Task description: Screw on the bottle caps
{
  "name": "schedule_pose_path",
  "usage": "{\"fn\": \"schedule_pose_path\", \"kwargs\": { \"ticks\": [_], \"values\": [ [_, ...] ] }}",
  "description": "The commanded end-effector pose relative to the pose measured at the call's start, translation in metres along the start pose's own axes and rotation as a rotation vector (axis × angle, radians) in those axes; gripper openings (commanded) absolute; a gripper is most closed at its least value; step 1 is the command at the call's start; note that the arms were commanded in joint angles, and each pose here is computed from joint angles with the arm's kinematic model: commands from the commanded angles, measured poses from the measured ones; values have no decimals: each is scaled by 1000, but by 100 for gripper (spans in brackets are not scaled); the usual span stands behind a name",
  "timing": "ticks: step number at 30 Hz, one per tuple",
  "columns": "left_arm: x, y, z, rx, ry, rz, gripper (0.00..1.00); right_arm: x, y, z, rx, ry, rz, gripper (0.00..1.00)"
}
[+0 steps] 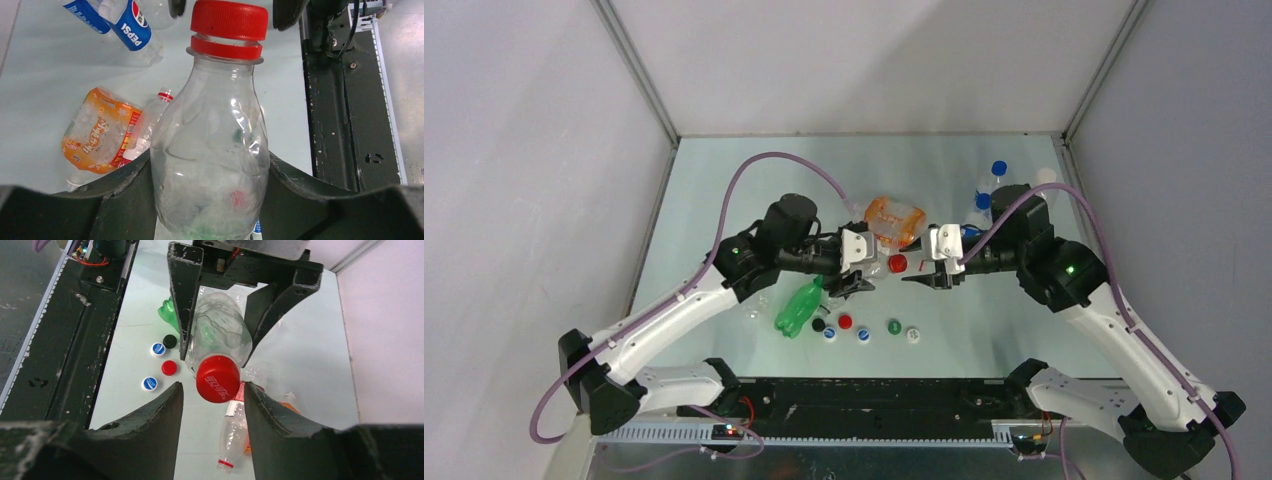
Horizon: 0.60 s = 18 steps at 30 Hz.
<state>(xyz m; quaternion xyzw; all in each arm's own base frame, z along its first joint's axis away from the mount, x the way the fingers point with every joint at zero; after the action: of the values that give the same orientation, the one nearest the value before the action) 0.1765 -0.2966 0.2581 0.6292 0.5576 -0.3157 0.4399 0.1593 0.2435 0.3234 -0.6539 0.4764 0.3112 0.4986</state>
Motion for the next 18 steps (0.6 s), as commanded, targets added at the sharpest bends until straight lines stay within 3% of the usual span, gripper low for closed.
{"fn": "schedule_pose_path", "kwargs": {
  "ticks": [1, 6, 8, 12, 16, 18],
  "values": [
    [-24, 4, -4, 12, -58, 5, 19, -8, 2, 4, -41, -38, -37, 48],
    [-28, 6, -3, 17, -65, 10, 19, -8, 1, 8, -55, -49, -20, 41],
    [-30, 7, -2, 18, -69, 14, 19, -7, 0, 10, -54, -47, -2, 33],
    [-29, 15, -2, -26, -63, 20, 19, -3, -7, 14, -26, -37, 97, 3],
    [-18, 43, -2, -248, -44, 75, 19, 1, -20, 22, 30, -39, 367, 0],
    [-11, 65, -12, -450, 3, 136, 19, 7, -32, 28, 98, -36, 628, 0]
  ]
}}
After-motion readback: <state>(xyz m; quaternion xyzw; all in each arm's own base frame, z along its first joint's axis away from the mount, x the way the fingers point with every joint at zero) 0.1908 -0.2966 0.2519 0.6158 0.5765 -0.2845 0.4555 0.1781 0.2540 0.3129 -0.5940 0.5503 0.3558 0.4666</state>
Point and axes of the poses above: each gripper's point midway between its finger pads, its own z axis out along the fingers, its own y axis along the line the jaws close on, x = y × z, the point moved 1 cm from there along -z, back along the fingers, and after that the axes turned 2 degrees about z, right-handed, at the moved point
